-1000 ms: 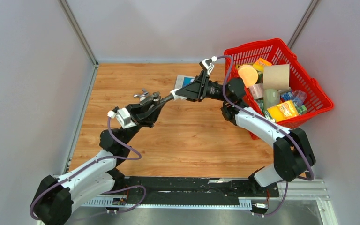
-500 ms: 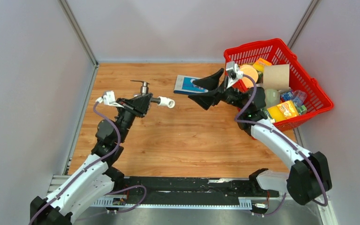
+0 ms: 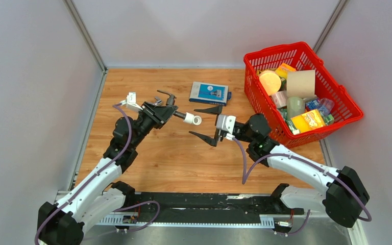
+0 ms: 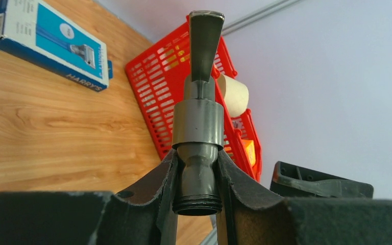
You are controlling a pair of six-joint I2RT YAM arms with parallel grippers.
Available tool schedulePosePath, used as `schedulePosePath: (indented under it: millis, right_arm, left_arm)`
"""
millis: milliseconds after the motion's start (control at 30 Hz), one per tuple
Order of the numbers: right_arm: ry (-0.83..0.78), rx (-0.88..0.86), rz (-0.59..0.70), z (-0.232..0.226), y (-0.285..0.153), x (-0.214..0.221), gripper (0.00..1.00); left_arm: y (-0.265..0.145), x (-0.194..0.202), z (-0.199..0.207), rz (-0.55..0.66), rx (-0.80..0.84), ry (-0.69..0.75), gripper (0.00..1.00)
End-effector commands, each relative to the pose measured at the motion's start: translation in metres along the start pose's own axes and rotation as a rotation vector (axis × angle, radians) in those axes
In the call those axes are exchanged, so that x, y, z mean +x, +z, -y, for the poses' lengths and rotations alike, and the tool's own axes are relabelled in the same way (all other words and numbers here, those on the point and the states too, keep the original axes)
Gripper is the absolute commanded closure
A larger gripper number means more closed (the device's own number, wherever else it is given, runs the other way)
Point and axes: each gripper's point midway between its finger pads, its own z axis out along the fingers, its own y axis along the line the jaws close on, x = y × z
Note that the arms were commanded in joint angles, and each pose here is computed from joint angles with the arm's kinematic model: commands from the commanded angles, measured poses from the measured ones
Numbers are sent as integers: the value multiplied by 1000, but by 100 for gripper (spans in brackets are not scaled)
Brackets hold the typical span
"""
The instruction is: Install the water faucets
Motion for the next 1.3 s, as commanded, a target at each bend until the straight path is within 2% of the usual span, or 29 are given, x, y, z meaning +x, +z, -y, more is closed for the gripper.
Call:
schedulePosePath:
  millis: [0,233,367,600,700,733,833,967,1133,1267]
  right_arm:
    - [-128,49,-22,13,8,5,24]
    - [-110,57,-53,11,15,20,27]
    - [-83,81,-43,14,17,19,32]
    - [-21,107,-45,18,20,22,48]
    - [32,89,-28,18,21,17,68]
    - [63,66,-12,15,21,14,76]
    - [160,22,42,14,22,-1,90]
    - [335,-44,109,14,21,-19,99]
    - [653,-153,171,15,20,-37,100]
    - [858,-296,215,10,19,-58,100]
  left_arm:
    - [-8,-21,64,32,183,-35,100]
    - [-11,-22,73,24,217,-28,100]
    - [-14,-22,81,22,247,-17,100]
    - [-19,-23,91,39,332,32,100]
    - [-24,-24,101,55,398,95,100]
    - [-24,-22,101,51,411,115,100]
    - [-28,-22,108,63,482,209,100]
    - [-43,-22,119,119,645,296,100]
    - [-68,-17,136,178,878,388,100]
    - [-75,-5,151,106,1002,437,100]
